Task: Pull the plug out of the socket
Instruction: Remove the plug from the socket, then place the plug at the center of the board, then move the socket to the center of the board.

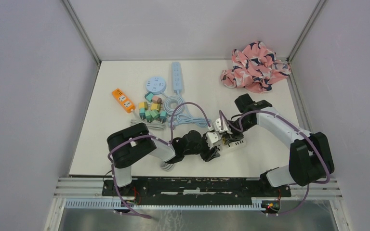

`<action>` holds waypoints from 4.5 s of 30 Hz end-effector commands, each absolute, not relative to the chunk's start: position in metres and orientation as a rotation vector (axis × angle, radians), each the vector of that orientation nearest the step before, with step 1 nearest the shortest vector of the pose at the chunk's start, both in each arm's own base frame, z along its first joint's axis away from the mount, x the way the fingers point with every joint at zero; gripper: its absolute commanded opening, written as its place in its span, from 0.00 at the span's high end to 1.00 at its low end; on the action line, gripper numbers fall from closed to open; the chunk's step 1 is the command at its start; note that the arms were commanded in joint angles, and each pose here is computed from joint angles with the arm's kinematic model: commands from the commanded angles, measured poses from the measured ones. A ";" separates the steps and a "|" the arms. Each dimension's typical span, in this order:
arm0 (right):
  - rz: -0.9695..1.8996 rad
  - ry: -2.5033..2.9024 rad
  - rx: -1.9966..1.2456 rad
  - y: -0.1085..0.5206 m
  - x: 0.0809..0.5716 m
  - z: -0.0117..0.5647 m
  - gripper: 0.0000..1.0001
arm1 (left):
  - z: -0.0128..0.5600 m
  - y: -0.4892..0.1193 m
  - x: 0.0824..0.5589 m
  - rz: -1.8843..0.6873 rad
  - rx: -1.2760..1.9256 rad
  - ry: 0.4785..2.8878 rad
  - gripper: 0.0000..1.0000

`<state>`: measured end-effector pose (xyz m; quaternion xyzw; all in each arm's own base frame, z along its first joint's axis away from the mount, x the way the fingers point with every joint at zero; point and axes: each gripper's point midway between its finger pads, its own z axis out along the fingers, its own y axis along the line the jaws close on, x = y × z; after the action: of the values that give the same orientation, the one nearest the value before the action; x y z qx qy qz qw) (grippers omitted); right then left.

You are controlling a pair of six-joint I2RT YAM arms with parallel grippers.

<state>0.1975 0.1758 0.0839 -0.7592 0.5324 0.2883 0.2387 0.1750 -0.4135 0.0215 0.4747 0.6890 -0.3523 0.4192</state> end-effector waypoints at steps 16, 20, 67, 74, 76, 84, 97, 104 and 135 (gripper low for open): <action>1.144 1.261 -2.039 0.195 0.148 0.109 1.00 | -0.007 -0.400 0.187 -0.889 1.167 1.871 0.97; 1.166 1.307 -1.908 0.230 0.166 0.127 1.00 | -0.007 -0.400 0.185 -0.893 1.172 1.874 0.97; 1.002 2.250 -0.651 0.292 0.449 0.135 0.28 | 0.212 -0.255 0.244 -0.681 0.438 1.899 0.00; 0.910 2.018 -0.868 0.236 0.415 0.214 0.19 | 0.228 -0.257 0.245 -0.746 0.422 1.881 0.01; 0.890 1.981 -0.869 0.213 0.401 0.228 0.01 | 0.229 -0.255 0.249 -0.780 0.400 1.874 0.01; 0.851 1.683 -1.494 0.162 0.273 0.189 0.01 | 0.228 -0.231 0.269 -0.833 0.276 1.875 0.01; 0.594 1.442 -2.141 0.188 0.226 0.060 0.03 | 0.234 -0.203 0.267 -0.717 0.235 1.868 0.01; 0.583 1.521 -2.225 0.194 0.222 0.032 0.20 | 0.232 -0.202 0.267 -0.711 0.235 1.869 0.01; 0.113 2.373 -1.009 -0.084 0.376 0.068 0.60 | 0.234 -0.207 0.267 -0.739 0.256 1.850 0.01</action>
<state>0.3400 -0.0736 0.0591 -0.4712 0.8468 0.0712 0.2361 0.2604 -0.2041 0.2280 0.1051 0.7890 -0.3041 0.5234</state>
